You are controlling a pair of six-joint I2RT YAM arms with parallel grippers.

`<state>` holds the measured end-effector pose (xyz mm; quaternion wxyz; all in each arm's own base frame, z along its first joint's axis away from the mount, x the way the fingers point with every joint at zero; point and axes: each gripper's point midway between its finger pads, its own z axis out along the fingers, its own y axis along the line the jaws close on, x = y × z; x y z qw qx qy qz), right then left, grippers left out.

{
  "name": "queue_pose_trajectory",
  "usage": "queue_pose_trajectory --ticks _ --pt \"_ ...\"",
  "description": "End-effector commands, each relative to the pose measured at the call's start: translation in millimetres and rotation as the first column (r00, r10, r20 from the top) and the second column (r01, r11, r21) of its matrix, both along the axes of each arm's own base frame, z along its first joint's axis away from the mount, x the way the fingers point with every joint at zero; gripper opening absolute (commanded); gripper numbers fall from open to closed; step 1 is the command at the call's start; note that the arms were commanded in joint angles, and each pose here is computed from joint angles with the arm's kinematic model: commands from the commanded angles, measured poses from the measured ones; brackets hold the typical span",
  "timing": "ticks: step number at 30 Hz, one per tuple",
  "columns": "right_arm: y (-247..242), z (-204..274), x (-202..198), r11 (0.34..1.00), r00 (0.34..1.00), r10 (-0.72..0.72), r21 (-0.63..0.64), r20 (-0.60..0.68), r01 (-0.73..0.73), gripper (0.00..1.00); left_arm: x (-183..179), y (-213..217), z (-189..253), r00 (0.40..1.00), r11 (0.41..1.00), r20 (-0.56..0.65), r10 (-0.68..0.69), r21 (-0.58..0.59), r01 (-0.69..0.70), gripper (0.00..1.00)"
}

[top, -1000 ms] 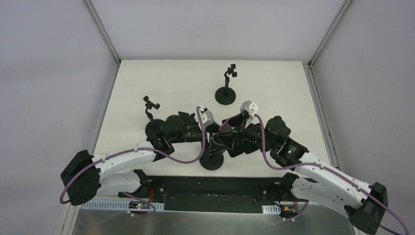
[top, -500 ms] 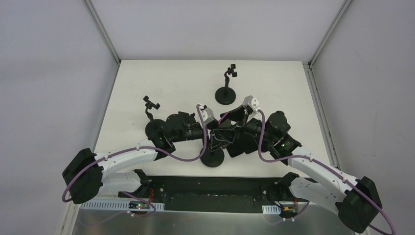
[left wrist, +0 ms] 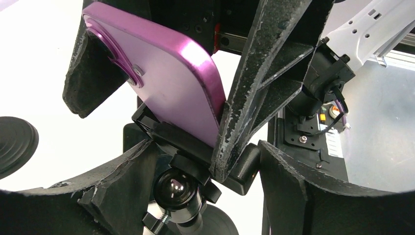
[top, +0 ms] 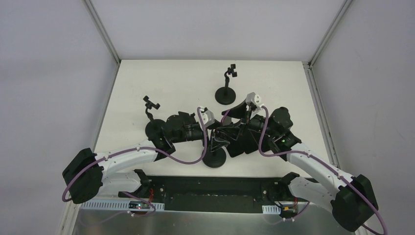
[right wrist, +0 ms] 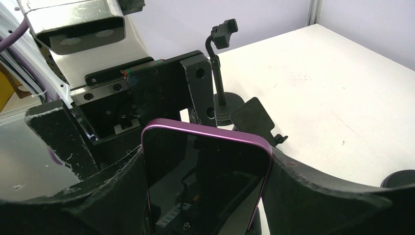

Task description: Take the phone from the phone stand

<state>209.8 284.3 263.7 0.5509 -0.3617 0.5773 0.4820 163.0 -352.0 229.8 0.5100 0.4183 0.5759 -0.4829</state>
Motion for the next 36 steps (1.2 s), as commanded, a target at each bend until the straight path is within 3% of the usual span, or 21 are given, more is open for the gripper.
queue_pose_trajectory --ticks 1,15,24,30,31,32,34,35,36 --pt "-87 -62 114 0.797 0.829 -0.538 -0.229 0.153 0.559 0.0 -103 1 -1 0.908 0.912 -0.087 -0.41 -0.018 0.41 0.0" --pt "-66 -56 76 0.908 0.934 -0.329 -0.225 0.141 0.353 0.0 -114 4 5 0.88 0.884 -0.074 -0.468 -0.028 0.468 0.0" --pt "-48 -44 41 0.965 0.987 -0.127 -0.218 0.093 0.145 0.0 -116 6 0 0.877 0.881 -0.085 -0.472 -0.022 0.472 0.0" --pt "-45 -36 40 0.965 0.98 -0.197 -0.166 0.041 0.201 0.0 -108 1 -1 0.893 0.899 -0.109 -0.436 -0.021 0.437 0.0" --pt "-43 -37 40 0.962 0.976 -0.216 -0.165 0.033 0.218 0.0 -105 -1 -1 0.899 0.907 -0.122 -0.42 -0.02 0.421 0.1" --pt "-41 -38 39 0.958 0.972 -0.234 -0.166 0.025 0.235 0.0 -102 -3 -2 0.904 0.913 -0.13 -0.407 -0.018 0.409 0.28" --pt "-38 -40 40 0.943 0.957 -0.289 -0.168 0.01 0.286 0.0 -98 -5 -3 0.914 0.923 -0.131 -0.384 -0.017 0.385 0.88" --pt "-39 -42 41 0.931 0.945 -0.327 -0.171 0.002 0.322 0.0 -96 -5 -1 0.919 0.927 -0.122 -0.375 -0.019 0.375 0.98" --pt "-38 -43 41 0.923 0.937 -0.35 -0.172 -0.008 0.343 0.0 -95 -5 1 0.923 0.93 -0.114 -0.367 -0.021 0.367 0.99"
